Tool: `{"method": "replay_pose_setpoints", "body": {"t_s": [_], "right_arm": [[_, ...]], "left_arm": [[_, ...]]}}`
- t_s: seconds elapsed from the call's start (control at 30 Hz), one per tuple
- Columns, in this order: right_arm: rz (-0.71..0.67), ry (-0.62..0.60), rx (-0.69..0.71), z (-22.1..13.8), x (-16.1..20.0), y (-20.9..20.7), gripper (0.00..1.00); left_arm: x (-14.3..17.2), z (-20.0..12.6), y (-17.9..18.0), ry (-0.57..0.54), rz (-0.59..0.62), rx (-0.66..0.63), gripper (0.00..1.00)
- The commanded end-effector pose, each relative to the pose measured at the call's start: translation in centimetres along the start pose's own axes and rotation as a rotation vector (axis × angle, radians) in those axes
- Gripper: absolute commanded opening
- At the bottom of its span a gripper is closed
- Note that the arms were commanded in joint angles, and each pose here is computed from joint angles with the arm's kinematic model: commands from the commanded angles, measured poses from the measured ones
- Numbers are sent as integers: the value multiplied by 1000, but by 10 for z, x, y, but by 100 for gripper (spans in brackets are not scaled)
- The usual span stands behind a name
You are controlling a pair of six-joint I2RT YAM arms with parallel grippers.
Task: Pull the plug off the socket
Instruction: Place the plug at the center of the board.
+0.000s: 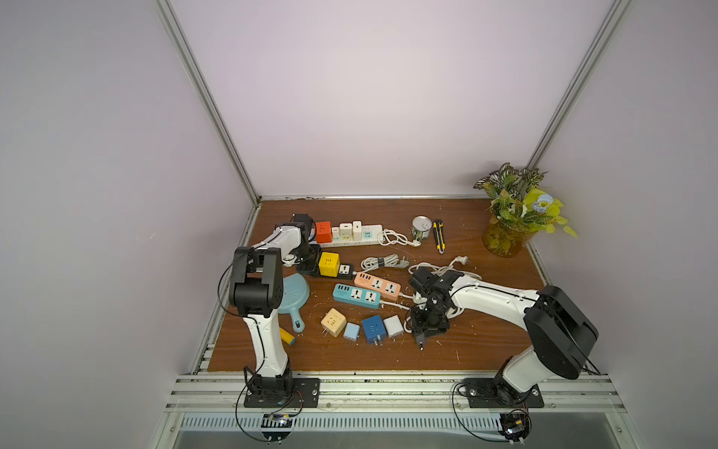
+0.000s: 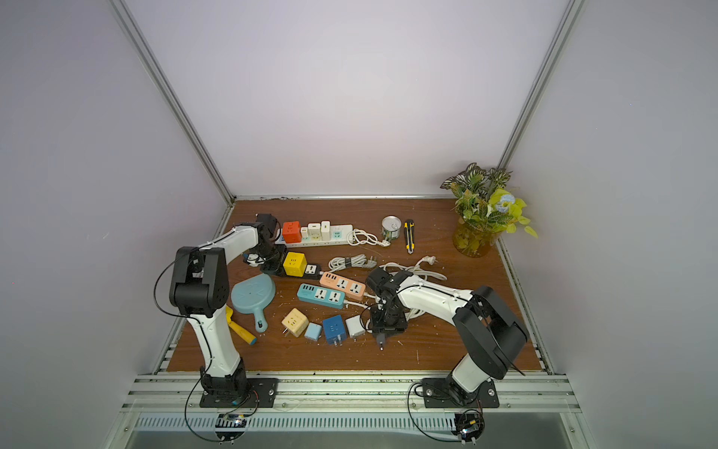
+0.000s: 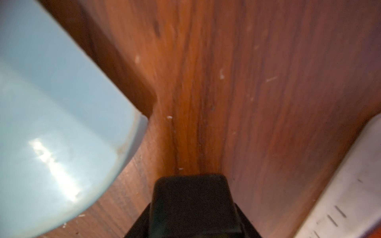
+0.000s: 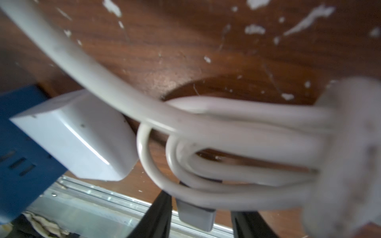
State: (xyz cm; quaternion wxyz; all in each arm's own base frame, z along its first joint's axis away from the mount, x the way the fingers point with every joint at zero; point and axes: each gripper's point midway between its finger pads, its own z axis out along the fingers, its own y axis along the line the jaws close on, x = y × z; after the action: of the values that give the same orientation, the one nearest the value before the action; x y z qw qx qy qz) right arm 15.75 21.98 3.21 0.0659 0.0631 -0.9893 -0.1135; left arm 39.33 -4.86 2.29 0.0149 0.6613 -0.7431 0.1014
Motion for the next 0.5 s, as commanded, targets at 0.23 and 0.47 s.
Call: {"method": "replay_pose_setpoints", "body": {"t_s": [0.23,0.47], "right_arm": [[-41,-80,5,-36,-11,14,66],[-195,-352,-38,-96,-53,44,70]], "left_arm": [[-20,33,44,-100,8,-195,16],[-19,34,45,-96,6,-196,16]]}}
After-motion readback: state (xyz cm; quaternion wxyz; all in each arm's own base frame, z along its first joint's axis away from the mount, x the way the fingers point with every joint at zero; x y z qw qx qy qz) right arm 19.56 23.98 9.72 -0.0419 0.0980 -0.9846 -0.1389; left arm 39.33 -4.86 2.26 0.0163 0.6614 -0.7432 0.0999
